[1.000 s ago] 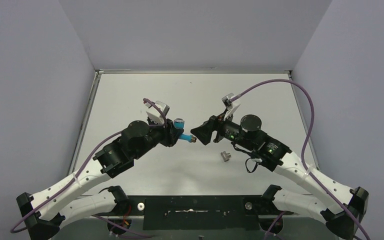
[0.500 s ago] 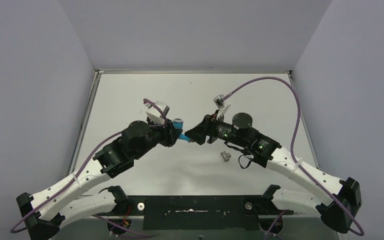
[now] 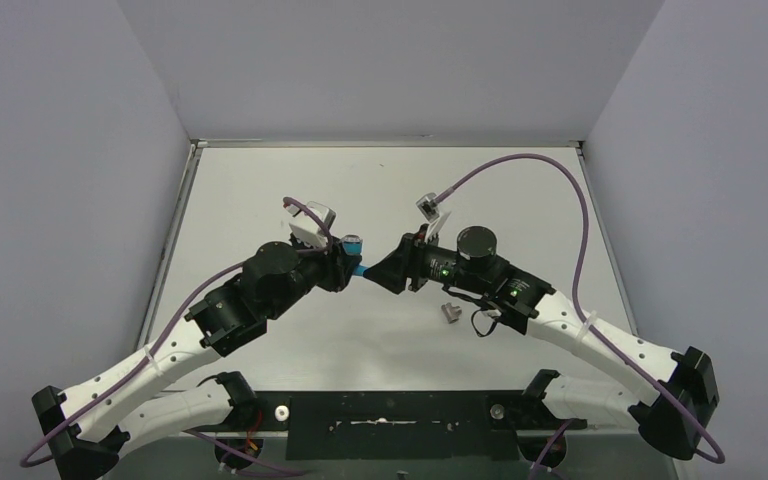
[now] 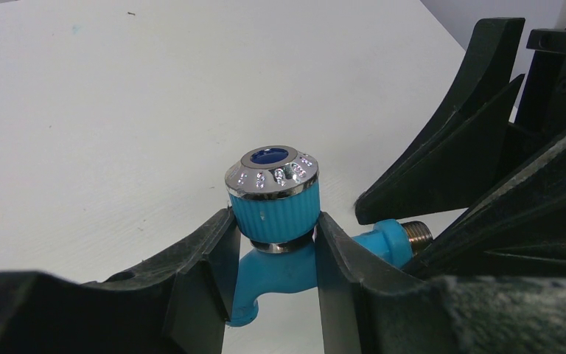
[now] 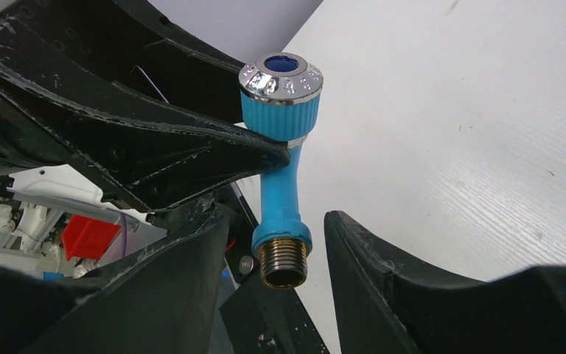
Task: Install the water faucets
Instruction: Pick up the water faucet from the center of the board.
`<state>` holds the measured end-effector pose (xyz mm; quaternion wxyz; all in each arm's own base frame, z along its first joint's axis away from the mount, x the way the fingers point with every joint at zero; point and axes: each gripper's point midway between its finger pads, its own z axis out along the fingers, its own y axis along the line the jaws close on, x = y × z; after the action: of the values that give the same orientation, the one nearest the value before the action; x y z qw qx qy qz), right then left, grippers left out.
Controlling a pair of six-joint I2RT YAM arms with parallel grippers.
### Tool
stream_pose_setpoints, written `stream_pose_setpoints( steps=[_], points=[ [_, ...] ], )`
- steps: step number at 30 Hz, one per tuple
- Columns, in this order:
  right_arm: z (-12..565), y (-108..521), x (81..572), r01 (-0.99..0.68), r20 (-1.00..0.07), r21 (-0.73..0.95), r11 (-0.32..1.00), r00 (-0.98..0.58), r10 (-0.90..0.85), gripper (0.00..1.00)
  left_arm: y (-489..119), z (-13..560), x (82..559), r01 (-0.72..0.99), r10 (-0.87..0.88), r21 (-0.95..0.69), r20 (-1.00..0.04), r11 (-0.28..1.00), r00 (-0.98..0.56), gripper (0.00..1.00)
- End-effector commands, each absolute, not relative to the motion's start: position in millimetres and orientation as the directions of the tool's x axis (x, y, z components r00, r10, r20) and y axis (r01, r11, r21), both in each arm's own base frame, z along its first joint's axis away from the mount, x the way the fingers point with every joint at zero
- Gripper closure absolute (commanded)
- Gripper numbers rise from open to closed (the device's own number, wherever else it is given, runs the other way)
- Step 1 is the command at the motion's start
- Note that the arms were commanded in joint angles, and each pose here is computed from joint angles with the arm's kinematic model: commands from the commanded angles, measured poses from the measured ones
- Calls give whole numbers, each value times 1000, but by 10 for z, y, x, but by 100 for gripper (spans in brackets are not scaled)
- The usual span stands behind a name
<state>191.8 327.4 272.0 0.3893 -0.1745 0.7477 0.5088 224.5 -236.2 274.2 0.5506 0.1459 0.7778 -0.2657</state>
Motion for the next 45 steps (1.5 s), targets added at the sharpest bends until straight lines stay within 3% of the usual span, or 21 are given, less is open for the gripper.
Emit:
stream_pose_setpoints(
  steps=[1,8,15,19,23,25,30,35,40,45],
  points=[
    [2864,3356,1912,-682,-769,627,376,-618,162,49,-2337,3123,2287,520,-155,-285,-947,805,-280,100],
    [2817,3383,1942,-671,-762,633,385,-629,157,53,-2322,3143,2284,519,-164,-289,-948,805,-274,100],
    [2867,3347,2016,-679,-786,607,414,-592,180,82,-2341,3177,2242,542,-169,-294,-948,787,-270,100],
    [3012,3207,2074,-702,-830,549,454,-522,196,100,-2365,3351,2134,597,-200,-311,-948,739,-247,66],
    [3257,3070,2027,-781,-897,437,445,-418,146,100,-2402,3679,1906,705,-242,-312,-949,637,-202,32],
    [3373,3037,1921,-834,-926,370,409,-365,92,100,-2411,3840,1780,754,-251,-298,-951,586,-181,24],
    [3741,2989,1526,-945,-972,234,228,-230,46,100,-2485,4102,1340,904,-214,-171,-973,391,-91,21],
    [4041,2967,1218,-980,-981,183,72,-178,71,100,-2550,4176,1132,957,-193,-88,-981,277,-35,21],
    [4264,2986,1135,-984,-976,176,14,-173,132,100,-2695,4215,1009,984,-191,-67,-981,164,-34,22],
    [4386,3029,1116,-986,-974,167,-18,-168,155,100,-2830,4116,1010,991,-143,-68,-988,113,-51,29]
  ],
)
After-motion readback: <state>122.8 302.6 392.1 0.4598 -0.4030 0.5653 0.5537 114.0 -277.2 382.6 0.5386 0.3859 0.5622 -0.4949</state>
